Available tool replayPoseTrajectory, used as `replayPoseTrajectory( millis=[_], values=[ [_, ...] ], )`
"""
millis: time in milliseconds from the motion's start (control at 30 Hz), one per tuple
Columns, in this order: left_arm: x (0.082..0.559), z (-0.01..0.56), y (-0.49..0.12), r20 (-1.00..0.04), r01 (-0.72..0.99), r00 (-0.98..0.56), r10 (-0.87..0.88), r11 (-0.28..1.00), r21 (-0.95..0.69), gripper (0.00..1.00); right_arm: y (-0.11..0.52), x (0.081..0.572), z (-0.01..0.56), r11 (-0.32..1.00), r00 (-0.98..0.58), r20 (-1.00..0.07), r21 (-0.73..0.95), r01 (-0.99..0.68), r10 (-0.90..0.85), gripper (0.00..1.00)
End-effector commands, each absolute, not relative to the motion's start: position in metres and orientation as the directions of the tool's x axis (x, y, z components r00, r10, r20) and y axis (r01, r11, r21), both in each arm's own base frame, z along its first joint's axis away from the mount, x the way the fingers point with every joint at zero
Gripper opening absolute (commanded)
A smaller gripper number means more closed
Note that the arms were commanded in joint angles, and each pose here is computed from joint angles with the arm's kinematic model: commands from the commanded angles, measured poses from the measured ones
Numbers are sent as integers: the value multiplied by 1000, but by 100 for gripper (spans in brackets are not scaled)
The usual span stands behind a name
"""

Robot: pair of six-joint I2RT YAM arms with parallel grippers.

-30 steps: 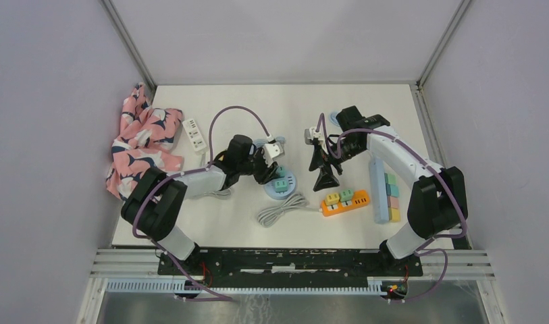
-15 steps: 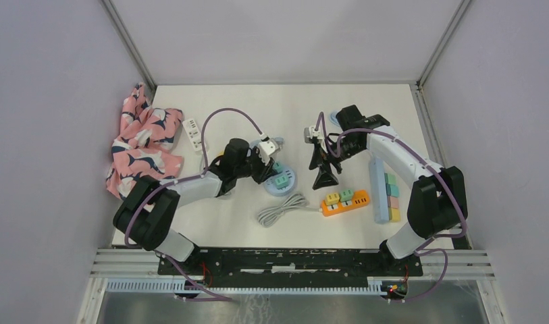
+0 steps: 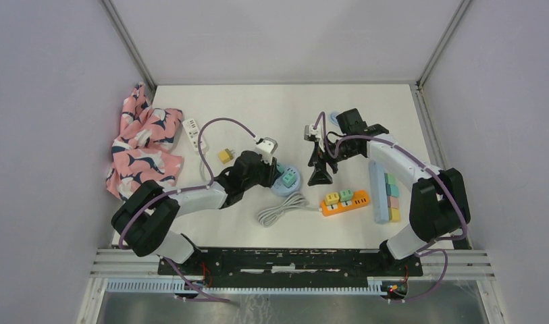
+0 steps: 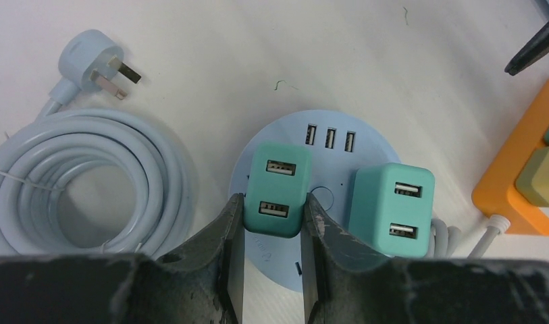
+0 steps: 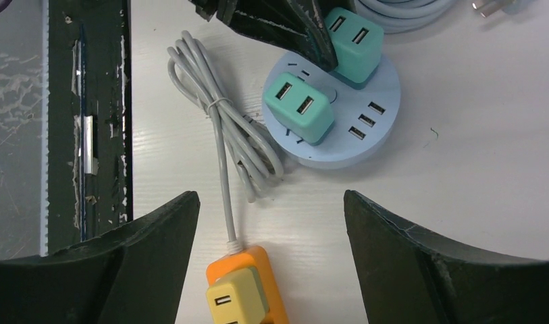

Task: Pull the plug off the socket
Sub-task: Remove the plug from the socket.

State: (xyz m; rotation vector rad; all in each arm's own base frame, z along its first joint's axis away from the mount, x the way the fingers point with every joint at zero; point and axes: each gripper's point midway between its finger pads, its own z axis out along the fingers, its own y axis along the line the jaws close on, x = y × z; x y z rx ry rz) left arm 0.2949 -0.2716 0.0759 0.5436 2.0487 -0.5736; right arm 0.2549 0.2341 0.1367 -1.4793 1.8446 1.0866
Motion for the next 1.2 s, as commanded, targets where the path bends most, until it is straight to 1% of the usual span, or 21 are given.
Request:
replayPoseTrajectory(
  millis=[0,267,433,900,1167],
  values=[
    [309,112,-282,-892,443,-448,-64,850,-284,3,240,273,151,120,-220,-848,184,-976,-483,84],
    [308,111,-281,-868,309,-468,-166,890,-336,3,239,278,147,146,-221,-843,170,-975,-491,84],
    [303,108,-288,-864,294,-474,-171,894,-338,3,239,278,147,148,-223,-842,171,-974,-492,85],
    [297,107,-291,-835,220,-487,-258,888,-403,3,239,279,145,157,-230,-840,174,-972,-491,85],
    [298,110,-295,-808,186,-504,-306,875,-447,3,247,284,143,207,-266,-839,188,-960,-474,85]
  ],
)
